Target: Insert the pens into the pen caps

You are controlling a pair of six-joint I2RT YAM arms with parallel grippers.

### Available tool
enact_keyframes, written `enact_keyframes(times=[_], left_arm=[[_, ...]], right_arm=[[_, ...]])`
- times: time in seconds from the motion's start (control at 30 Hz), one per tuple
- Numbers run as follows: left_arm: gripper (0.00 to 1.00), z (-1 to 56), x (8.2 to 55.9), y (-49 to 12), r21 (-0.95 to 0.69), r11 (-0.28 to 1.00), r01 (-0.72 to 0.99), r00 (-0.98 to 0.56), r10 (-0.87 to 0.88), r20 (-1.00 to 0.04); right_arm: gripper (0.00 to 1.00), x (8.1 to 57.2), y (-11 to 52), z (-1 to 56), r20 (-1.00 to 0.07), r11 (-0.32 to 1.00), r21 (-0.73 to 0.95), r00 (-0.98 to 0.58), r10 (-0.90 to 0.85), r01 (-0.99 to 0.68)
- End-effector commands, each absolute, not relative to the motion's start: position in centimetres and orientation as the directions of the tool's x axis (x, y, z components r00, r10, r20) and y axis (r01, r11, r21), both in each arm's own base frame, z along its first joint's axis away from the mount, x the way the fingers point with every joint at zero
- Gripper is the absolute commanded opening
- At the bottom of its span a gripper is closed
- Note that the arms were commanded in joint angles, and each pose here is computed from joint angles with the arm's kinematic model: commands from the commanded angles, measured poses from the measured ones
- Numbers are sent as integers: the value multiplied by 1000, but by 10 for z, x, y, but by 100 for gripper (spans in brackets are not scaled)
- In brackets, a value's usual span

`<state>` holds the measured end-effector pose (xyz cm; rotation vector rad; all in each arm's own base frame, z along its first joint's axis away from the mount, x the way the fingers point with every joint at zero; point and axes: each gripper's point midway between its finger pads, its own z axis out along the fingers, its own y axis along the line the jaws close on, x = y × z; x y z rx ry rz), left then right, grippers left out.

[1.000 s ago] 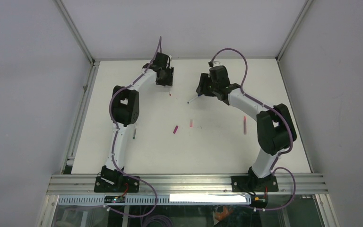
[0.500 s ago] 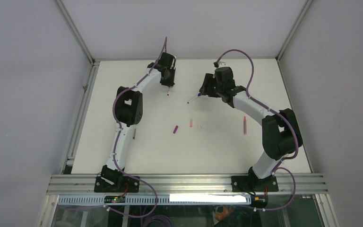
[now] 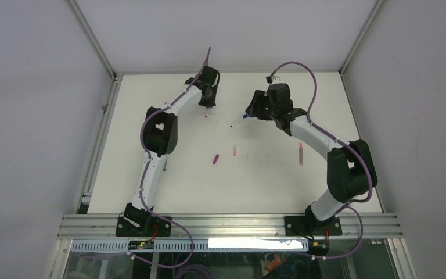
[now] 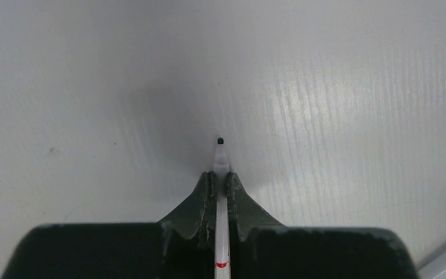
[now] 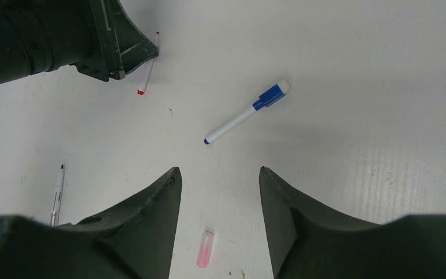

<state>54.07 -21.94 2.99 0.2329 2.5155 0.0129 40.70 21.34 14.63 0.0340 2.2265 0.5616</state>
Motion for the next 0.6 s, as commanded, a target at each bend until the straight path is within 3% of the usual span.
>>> enact_keyframes(times=[0.0,0.17,0.33,0.57], left_arm=[[0,47,528,-228,-10,978,209,-805,166,-570],[0,103,530,-254,-223,918,328,-704,81,-705],[0,146,512,-270,-278,834,477,-597,75,-799],[0,207,482,-280,-423,672,608,-460,-136,-877]], right_arm=[[55,407,222,174,-748,857,472,-610,263,-208],[56,401,239,181,-773,807,510,-571,277,-299],[55,388,259,193,-766,748,540,-593,248,-385],[49,387,284,210,-798,656,553,-554,238,-514]])
